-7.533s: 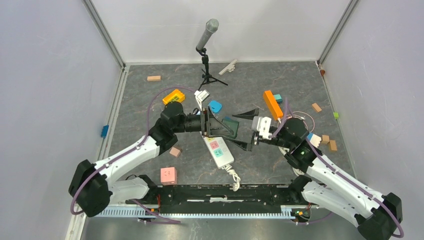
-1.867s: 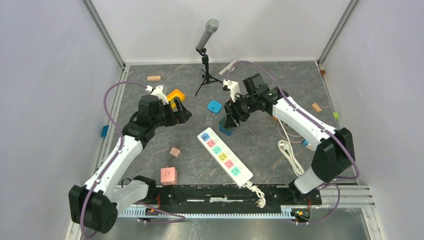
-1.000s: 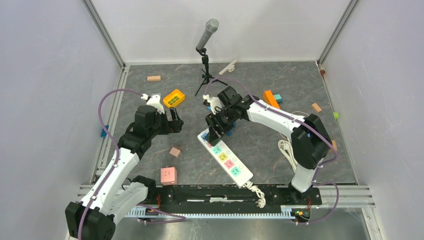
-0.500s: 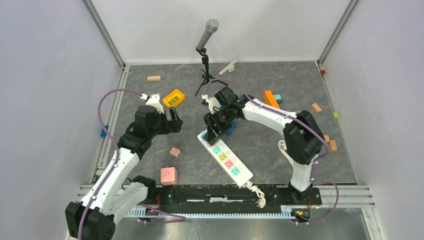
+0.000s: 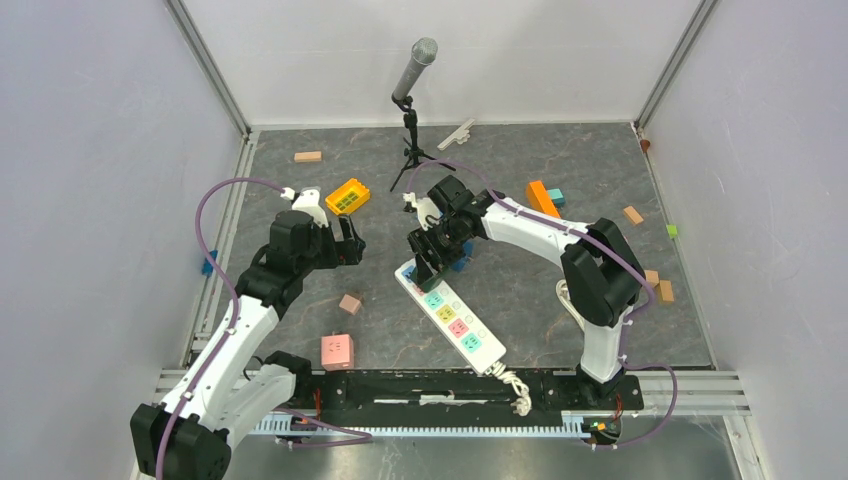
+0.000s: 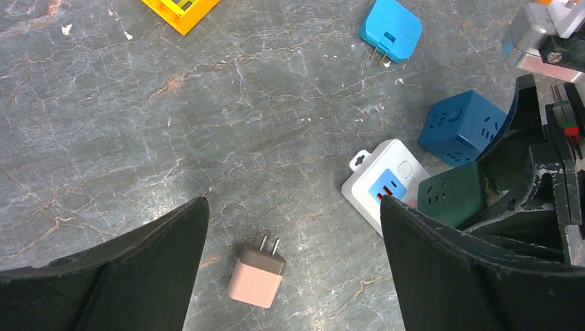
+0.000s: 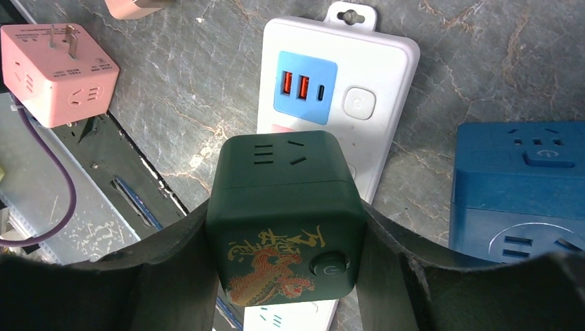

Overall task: Insert the plug
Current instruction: Insert the plug into the socket.

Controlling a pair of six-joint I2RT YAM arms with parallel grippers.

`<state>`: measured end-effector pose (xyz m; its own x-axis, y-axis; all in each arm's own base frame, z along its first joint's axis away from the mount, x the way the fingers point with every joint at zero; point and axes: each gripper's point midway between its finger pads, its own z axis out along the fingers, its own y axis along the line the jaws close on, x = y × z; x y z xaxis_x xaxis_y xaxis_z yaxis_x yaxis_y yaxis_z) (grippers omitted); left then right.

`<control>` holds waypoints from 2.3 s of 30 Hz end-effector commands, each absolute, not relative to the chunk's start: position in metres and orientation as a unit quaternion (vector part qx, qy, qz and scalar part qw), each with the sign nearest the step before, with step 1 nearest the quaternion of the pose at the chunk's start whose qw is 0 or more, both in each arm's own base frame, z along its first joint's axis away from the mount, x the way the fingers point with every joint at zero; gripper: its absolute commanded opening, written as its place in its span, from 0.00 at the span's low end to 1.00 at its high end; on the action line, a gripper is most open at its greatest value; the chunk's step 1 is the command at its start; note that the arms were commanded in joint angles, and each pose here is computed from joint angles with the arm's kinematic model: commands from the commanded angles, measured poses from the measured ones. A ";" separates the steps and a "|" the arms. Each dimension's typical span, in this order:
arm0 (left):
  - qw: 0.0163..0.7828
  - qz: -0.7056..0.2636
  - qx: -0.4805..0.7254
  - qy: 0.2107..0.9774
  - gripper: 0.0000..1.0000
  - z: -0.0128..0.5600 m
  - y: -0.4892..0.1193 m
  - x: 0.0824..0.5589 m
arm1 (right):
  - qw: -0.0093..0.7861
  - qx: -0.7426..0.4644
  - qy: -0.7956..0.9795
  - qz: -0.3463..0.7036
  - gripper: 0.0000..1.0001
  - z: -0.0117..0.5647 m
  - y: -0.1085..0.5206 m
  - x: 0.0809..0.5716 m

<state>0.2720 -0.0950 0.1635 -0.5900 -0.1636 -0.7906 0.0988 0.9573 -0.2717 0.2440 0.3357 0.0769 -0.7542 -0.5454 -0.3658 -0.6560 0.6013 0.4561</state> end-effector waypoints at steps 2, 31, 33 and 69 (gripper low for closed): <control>0.478 -0.137 -0.010 0.867 1.00 0.176 -0.092 0.280 | 0.115 -0.352 0.887 0.277 0.00 0.084 0.339 0.254; 0.477 -0.138 -0.009 0.868 1.00 0.175 -0.093 0.280 | 0.118 -0.361 0.892 0.244 0.00 0.084 0.333 0.244; 0.477 -0.138 -0.009 0.868 1.00 0.175 -0.092 0.280 | 0.124 -0.360 0.893 0.238 0.00 0.086 0.332 0.247; 0.477 -0.142 -0.008 0.868 1.00 0.175 -0.094 0.280 | 0.149 -0.336 0.919 0.141 0.00 0.055 0.319 0.255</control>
<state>0.2725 -0.0953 0.1640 -0.5879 -0.1640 -0.7921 0.1002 0.9569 -0.2725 0.2461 0.3293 0.0716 -0.7263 -0.5782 -0.3717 -0.6794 0.6857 0.2611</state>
